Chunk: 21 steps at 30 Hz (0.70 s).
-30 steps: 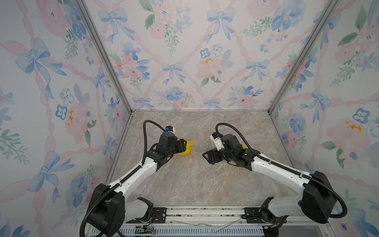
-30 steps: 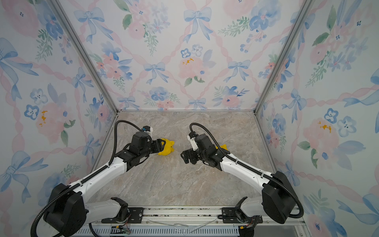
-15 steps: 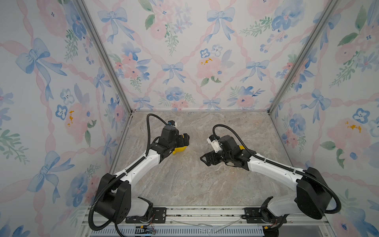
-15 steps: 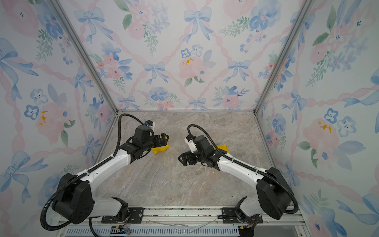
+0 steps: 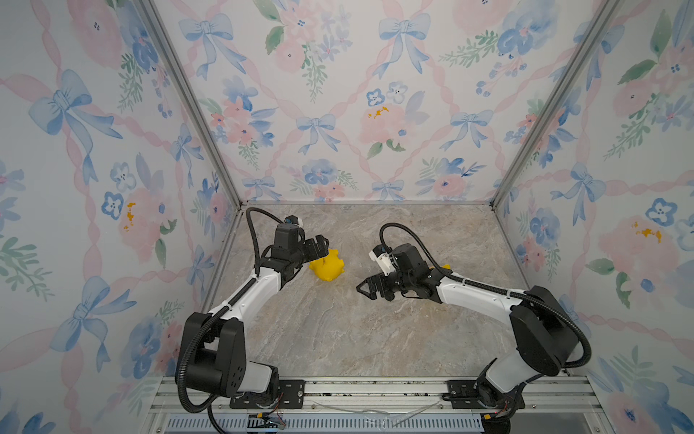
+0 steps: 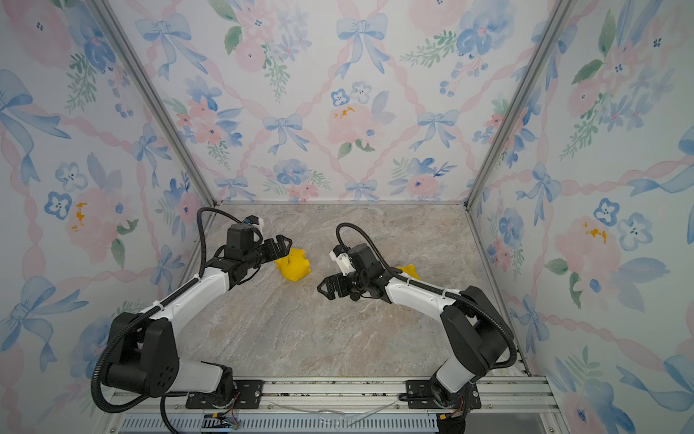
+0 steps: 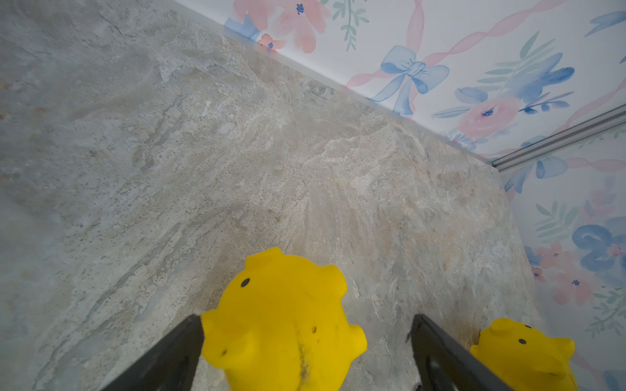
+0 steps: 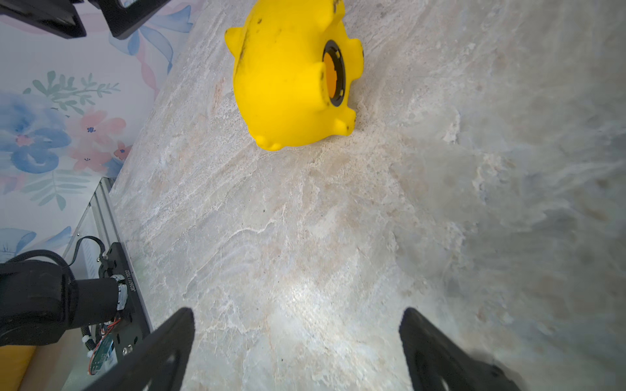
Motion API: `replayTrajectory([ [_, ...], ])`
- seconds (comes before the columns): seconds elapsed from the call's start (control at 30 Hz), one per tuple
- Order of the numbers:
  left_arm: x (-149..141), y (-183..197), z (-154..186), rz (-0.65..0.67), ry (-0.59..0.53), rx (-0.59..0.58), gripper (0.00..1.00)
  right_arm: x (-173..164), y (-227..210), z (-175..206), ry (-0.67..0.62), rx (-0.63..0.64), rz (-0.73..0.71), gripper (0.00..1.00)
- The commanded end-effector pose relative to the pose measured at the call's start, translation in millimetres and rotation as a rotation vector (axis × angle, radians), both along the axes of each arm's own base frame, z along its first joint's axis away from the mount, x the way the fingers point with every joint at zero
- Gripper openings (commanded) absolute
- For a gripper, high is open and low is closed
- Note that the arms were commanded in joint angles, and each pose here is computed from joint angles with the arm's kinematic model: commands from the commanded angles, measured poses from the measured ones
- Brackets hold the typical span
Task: Open piggy banks
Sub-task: Place the piggy bank at the center of the board.
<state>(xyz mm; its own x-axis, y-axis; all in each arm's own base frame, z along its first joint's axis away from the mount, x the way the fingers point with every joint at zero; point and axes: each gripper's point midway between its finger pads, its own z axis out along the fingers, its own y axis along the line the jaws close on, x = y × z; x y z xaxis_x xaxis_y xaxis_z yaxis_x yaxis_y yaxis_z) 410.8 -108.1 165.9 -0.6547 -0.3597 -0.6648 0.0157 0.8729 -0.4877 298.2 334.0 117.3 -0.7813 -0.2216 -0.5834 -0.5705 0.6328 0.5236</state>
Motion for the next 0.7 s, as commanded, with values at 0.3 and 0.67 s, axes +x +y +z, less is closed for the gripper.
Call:
replayTrajectory([
  [0.3, 10.2, -11.0, -45.7, -0.059, 0.050, -0.169, 0.98, 68.1, 49.5, 17.9, 0.063, 0.216, 0.024, 0.98],
  [0.67, -14.7, -12.2, -55.5, -0.056, 0.099, -0.211, 0.98, 79.0, 58.2, 5.9, 0.179, 0.310, -0.065, 0.97],
])
